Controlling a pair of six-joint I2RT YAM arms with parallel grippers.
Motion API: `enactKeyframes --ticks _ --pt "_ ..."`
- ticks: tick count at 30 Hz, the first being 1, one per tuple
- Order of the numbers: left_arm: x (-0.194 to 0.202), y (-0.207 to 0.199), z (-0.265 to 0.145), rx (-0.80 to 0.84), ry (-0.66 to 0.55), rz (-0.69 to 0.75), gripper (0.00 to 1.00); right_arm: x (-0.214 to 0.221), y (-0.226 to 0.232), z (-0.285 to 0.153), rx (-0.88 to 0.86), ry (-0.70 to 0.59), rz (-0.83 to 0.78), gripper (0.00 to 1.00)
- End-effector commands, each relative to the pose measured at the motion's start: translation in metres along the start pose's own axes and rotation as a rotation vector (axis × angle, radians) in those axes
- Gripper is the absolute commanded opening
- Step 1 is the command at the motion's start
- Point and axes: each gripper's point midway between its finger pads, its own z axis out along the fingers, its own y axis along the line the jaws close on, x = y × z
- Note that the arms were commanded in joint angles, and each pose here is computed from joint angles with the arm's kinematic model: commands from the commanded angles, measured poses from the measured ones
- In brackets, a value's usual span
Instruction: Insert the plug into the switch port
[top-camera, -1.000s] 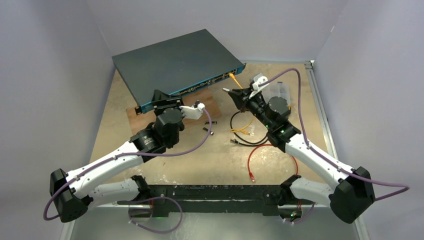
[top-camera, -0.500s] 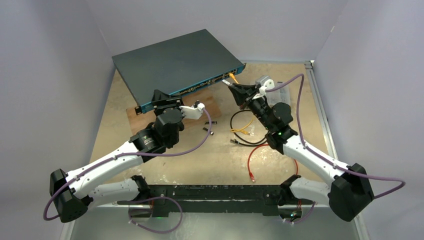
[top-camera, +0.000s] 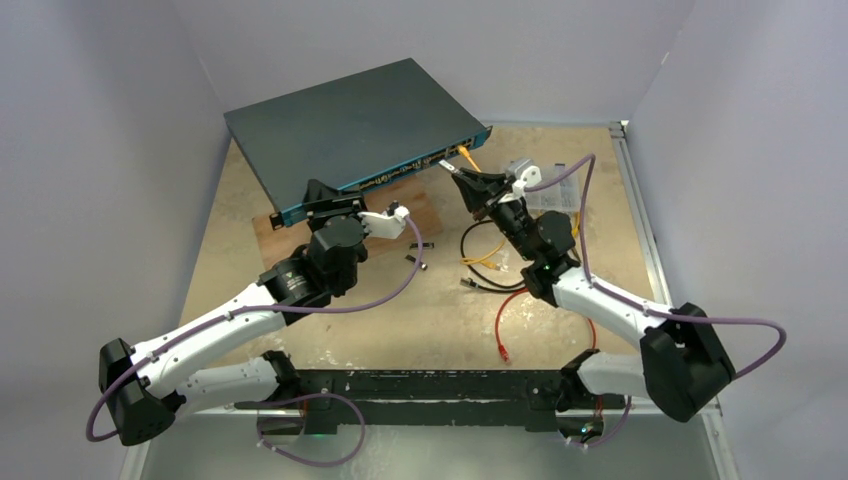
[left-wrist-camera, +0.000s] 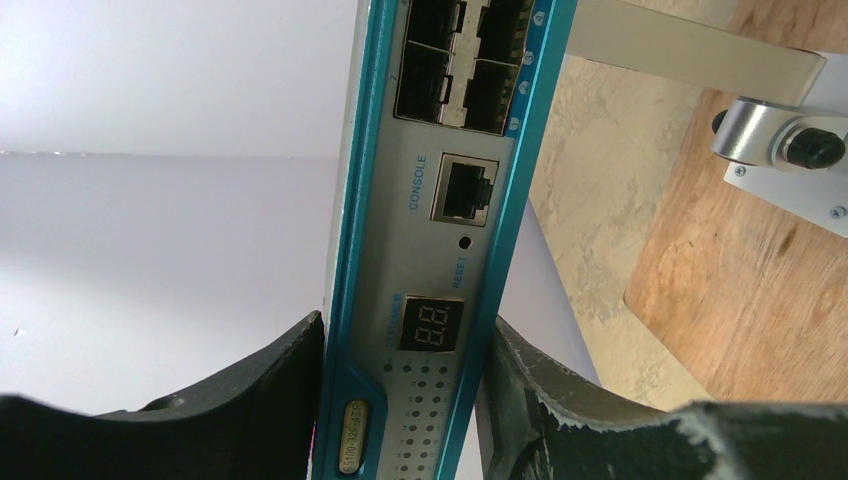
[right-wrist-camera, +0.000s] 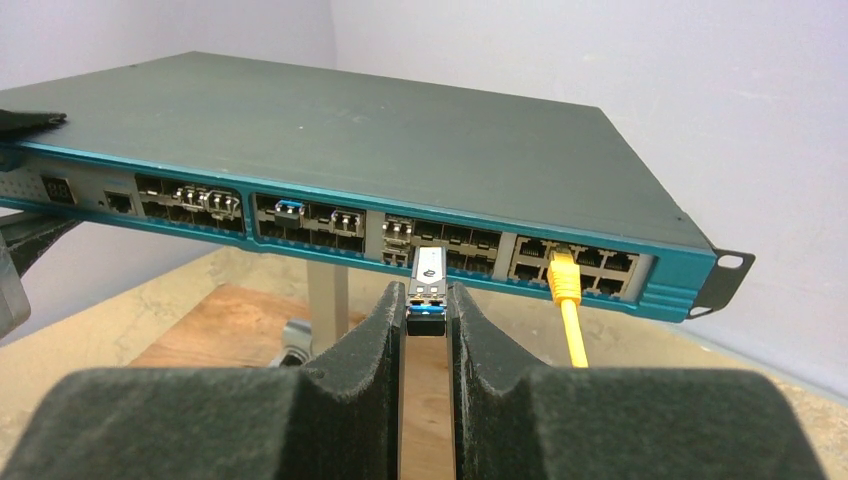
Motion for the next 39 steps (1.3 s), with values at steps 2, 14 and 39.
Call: enactKeyframes --ticks 2,14,39 --pt "0.004 0.003 -0.004 -0.015 -0.008 -0.128 0.0 -0.025 0.003 0.001 -0.013 -0.139 -0.029 0.0" --pt "0.005 0.003 -0.004 -0.015 -0.01 -0.132 0.0 -0.02 -0.002 0.006 0.006 -0.175 -0.013 0.0" --pt "0.005 0.003 -0.005 -0.015 -0.014 -0.136 0.0 -0.005 -0.008 0.012 0.035 -0.181 0.034 0.0"
